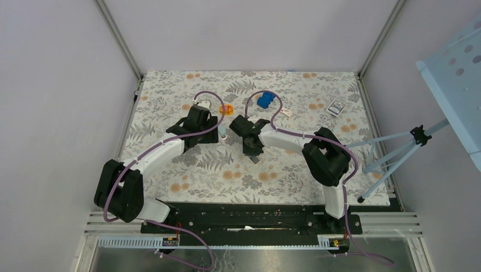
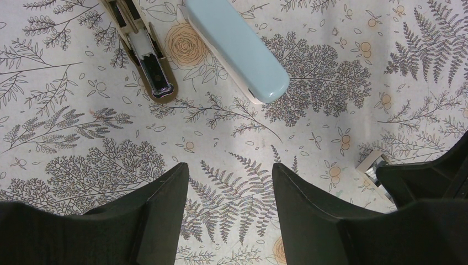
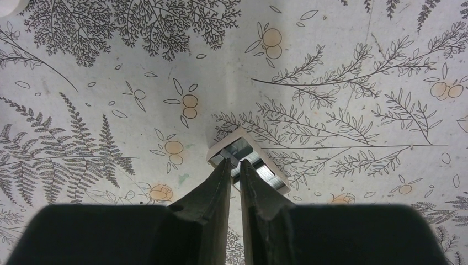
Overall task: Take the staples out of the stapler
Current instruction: Adjust the staple in the staple box.
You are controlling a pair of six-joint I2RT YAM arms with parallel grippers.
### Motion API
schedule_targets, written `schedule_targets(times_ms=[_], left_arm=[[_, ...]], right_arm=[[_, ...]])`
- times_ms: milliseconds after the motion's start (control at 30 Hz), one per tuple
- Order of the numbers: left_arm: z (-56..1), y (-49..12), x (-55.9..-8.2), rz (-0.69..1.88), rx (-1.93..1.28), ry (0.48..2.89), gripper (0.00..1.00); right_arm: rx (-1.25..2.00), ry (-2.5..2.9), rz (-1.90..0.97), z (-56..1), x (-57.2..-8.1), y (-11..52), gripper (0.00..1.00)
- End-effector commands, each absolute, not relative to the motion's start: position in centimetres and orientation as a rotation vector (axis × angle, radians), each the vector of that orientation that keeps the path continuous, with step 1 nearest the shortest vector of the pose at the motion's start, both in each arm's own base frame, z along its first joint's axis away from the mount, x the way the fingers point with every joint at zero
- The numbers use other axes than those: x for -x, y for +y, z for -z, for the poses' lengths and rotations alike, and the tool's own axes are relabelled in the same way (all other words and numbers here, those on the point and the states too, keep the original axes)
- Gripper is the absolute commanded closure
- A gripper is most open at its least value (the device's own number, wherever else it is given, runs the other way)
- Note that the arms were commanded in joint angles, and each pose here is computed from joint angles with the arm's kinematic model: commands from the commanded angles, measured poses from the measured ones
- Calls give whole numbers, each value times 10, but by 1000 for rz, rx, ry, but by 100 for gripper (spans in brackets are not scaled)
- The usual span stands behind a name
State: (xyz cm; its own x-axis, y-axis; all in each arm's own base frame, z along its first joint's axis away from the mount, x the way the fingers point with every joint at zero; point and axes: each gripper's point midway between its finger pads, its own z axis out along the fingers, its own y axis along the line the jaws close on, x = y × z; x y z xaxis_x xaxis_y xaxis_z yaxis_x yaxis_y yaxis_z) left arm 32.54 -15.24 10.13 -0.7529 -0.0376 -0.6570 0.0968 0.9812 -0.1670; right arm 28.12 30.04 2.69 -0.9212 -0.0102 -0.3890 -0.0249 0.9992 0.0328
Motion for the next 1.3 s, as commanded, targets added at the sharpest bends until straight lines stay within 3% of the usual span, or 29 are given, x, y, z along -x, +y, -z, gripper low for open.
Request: schedule_targets(times_ms=[0, 267, 533, 733, 1267], left_arm=[[-125, -157, -340, 257, -40, 2332, 38], [-124, -157, -340, 254, -39, 2334, 38], [-124, -156, -340, 251, -39, 2333, 38], [-124, -156, -340, 250, -39, 2334, 38], [-125, -157, -341, 249, -40, 2327, 38]], right_arm=[[16, 2678, -69, -56, -287, 299, 82], [26, 2646, -40, -64, -295, 290, 83], [437, 2605, -288, -74, -298, 311, 71], [611, 2663, -399, -59, -290, 314, 71], [708, 2732, -487, -37, -288, 312, 69]])
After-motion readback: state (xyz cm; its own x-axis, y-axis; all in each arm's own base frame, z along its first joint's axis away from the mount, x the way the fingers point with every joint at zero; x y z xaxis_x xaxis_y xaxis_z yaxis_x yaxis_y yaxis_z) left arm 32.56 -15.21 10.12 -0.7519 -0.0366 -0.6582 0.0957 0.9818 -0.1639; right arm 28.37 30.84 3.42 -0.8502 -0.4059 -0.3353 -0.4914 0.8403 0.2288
